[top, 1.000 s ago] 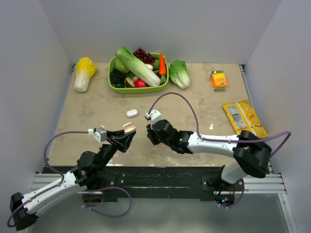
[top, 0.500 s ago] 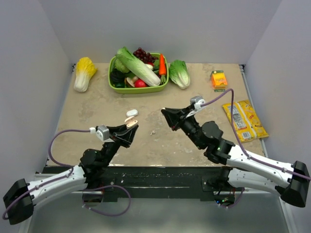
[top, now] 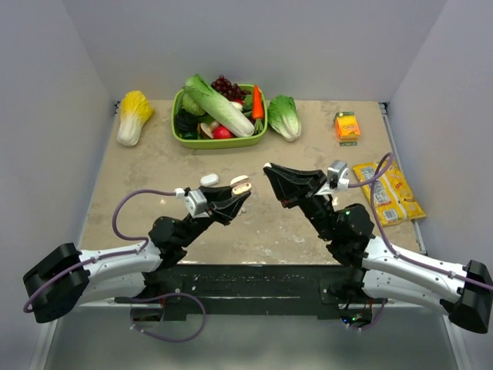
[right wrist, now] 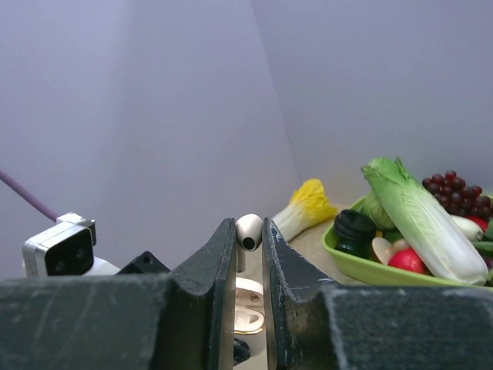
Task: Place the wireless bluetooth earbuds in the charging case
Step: Place the earbud in the charging case.
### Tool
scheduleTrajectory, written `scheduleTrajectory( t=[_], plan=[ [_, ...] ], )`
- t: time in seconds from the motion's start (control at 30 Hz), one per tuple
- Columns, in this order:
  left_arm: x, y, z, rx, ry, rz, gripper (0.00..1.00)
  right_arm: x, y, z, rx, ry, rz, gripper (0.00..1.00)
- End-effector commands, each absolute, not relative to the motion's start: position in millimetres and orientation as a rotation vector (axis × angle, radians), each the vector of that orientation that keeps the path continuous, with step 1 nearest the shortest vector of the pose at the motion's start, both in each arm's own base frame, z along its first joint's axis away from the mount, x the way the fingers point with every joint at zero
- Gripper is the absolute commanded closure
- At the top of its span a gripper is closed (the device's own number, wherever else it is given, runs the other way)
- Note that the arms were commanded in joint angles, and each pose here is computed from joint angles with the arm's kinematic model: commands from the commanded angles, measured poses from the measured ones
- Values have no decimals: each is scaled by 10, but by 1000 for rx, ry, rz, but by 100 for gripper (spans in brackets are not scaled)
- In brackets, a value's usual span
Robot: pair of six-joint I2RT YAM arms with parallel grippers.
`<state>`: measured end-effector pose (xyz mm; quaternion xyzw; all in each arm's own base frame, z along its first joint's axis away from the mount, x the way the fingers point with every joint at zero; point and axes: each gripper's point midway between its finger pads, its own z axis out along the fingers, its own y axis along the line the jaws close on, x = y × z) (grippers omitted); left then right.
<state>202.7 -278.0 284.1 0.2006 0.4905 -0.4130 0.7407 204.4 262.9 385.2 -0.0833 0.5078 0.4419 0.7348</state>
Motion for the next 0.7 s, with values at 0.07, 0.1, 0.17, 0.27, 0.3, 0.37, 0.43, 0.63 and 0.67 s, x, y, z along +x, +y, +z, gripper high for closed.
scheduleTrajectory(
  t=[0.07, 0.1, 0.17, 0.27, 0.3, 0.37, 0.43, 0.63, 0.67],
  plan=[
    [1517, -2470, 4222, 336, 491, -1014, 100, 1765, 2488, 4311, -203, 886, 1054, 100],
    [1511, -2480, 4271, 334, 480, -1022, 100, 1757, 2497, 4309, -211, 884, 1056, 100],
    [1518, -2515, 4286, 337, 478, -1031, 100, 1738, 2529, 4293, -231, 885, 1064, 100],
    [1526, -2519, 4329, 321, 468, -1045, 100, 1729, 2537, 4240, -234, 890, 1073, 100],
    [1523, -2519, 4349, 317, 463, -1051, 100, 1736, 2543, 4204, -236, 897, 1071, 100],
    [1539, -2529, 4360, 309, 466, -1059, 100, 1735, 2546, 4187, -238, 897, 1070, 100],
    [1539, -2546, 4390, 306, 459, -1070, 100, 1746, 2547, 4152, -237, 902, 1064, 100],
    [1513, -2584, 4450, 316, 442, -1095, 100, 1798, 2557, 4078, -235, 919, 1034, 100],
    [1513, -2589, 4446, 317, 443, -1097, 100, 1809, 2561, 4061, -237, 923, 1027, 100]
  ],
)
